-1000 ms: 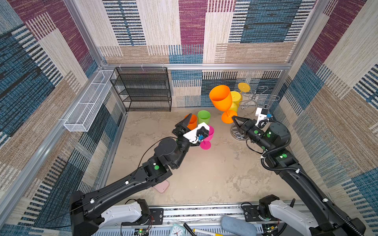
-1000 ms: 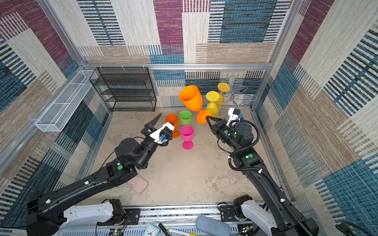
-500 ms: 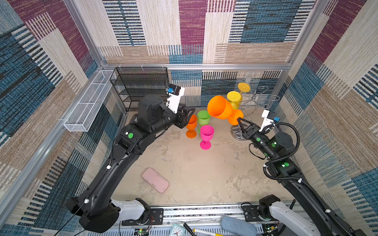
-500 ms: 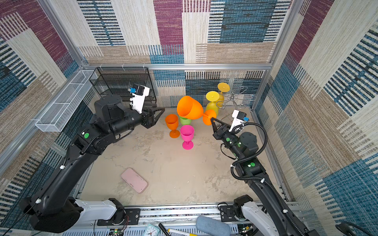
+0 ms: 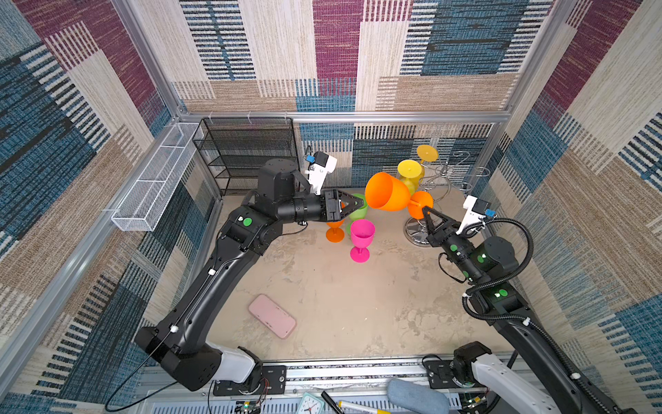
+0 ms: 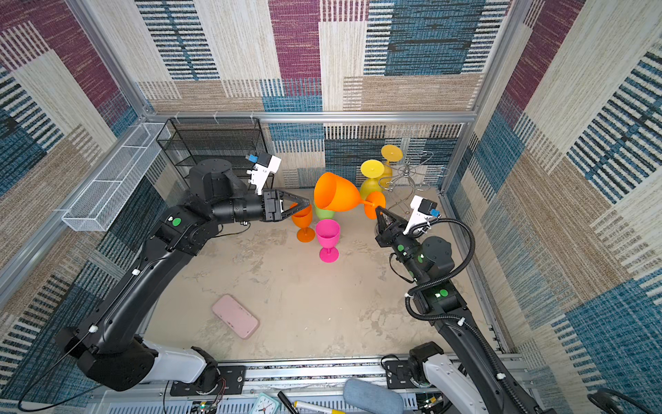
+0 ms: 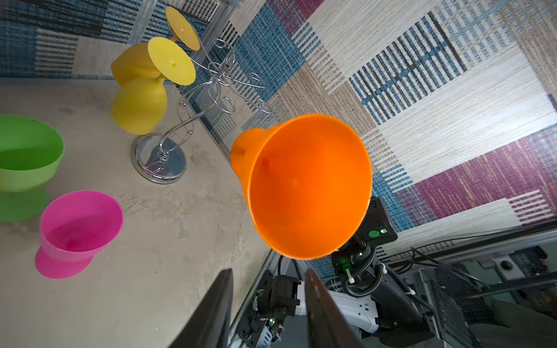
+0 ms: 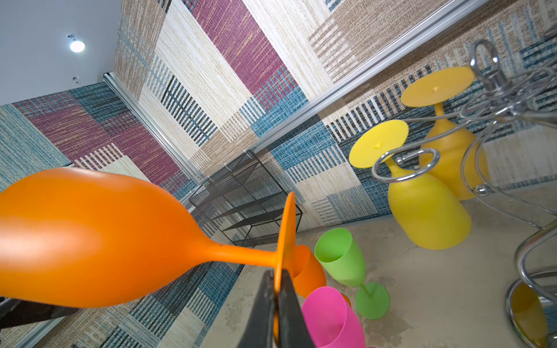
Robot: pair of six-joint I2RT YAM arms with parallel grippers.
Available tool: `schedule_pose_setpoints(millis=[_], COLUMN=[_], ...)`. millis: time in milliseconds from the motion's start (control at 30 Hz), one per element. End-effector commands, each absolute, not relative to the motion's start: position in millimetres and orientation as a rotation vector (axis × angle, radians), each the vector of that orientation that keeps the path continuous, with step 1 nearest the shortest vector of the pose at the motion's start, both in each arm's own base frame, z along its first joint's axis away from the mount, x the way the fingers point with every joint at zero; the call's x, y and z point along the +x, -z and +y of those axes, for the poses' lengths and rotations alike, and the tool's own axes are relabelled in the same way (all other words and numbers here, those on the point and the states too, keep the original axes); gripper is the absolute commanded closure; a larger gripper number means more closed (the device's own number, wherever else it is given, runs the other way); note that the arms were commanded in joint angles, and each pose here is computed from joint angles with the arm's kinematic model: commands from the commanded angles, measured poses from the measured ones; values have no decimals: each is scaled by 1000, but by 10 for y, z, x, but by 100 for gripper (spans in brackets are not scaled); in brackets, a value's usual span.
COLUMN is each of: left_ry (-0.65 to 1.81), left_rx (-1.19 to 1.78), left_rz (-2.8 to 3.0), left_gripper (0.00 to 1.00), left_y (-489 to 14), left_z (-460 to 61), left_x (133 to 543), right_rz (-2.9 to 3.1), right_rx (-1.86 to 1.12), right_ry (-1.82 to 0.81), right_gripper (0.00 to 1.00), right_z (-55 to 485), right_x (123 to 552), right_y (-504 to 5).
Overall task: Take the wine glass off the wine glass rack
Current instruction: Pick up the wine glass from the wine glass rack.
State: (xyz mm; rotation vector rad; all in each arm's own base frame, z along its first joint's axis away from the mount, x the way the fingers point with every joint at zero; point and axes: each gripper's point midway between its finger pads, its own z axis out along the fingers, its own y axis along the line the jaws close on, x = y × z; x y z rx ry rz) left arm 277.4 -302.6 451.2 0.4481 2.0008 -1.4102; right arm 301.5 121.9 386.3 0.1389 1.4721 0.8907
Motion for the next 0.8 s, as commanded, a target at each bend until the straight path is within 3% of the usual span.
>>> schedule_pose_setpoints(millis=[0,467,767], left_ry=[1488,1467,1430], left_rx=[448,405,434], left_rz=[1931,1928,1928], left_gripper=[60,70,93], left_y=[-4678,-4566,-4547], left_z=[-3104,-3320,-3468], left_x=[2796,3044,3079], right_rz=[1445,1458,1459], right_rx=[137,125,120], right_ry=[-856,-844,-827], right_gripper=[100,100,100], right_z=[1170,1181,1165], right_x=[3006,3018,3003], right_y=[-3914,-3858,-3849])
